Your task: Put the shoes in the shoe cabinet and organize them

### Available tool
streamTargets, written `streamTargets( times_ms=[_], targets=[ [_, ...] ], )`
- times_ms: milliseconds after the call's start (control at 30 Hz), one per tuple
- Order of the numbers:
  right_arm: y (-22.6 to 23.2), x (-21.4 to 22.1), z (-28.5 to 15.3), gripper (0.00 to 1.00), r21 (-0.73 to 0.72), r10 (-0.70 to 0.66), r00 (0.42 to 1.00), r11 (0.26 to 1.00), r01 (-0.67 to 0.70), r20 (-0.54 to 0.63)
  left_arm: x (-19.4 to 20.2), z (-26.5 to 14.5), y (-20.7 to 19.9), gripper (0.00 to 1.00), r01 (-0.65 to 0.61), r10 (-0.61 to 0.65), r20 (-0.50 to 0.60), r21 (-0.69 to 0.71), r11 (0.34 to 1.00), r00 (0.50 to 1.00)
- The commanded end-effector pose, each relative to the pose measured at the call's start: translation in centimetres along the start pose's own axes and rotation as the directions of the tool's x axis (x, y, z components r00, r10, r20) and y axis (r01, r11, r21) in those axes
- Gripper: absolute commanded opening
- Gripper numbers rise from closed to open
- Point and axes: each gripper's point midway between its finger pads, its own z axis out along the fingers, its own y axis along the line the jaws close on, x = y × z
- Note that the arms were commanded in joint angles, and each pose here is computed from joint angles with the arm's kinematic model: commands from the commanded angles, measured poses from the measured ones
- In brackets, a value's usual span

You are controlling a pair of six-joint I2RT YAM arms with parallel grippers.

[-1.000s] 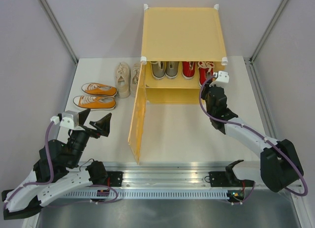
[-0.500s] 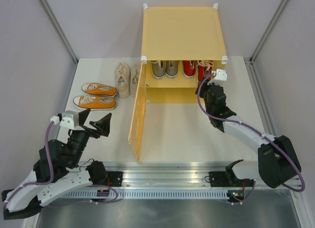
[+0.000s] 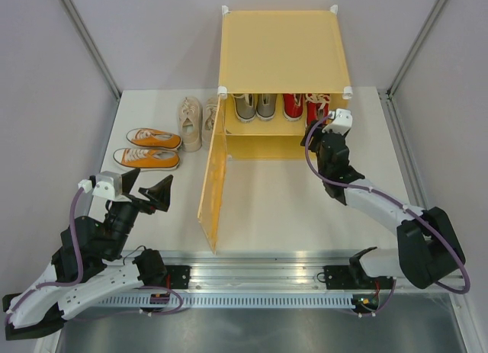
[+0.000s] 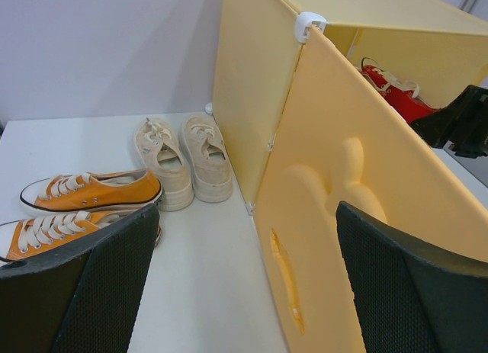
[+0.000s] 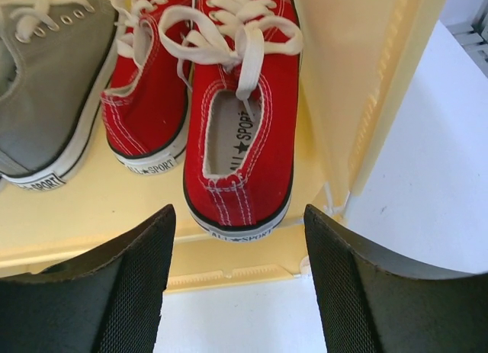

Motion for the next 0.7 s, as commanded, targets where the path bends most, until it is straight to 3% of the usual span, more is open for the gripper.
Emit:
streamTargets(
  times_ms=[0,667],
  targets=[
    [0.4,-1.2,0.9,0.73,0.011,0.033,0.999,0.999,-0.033,0.034,0.0,0.1,-0.3,1.0,0.034,-0.034,0.003,0.005,0.999,0.999],
    [1.7,-1.3,3.1,0.74,-0.039,0.033,0.998,0.999,-0.031,0.062,0.3,0.2,-0.3,1.0,0.023,-0.023,-0.007,-0.001,1.0,1.0]
  ],
)
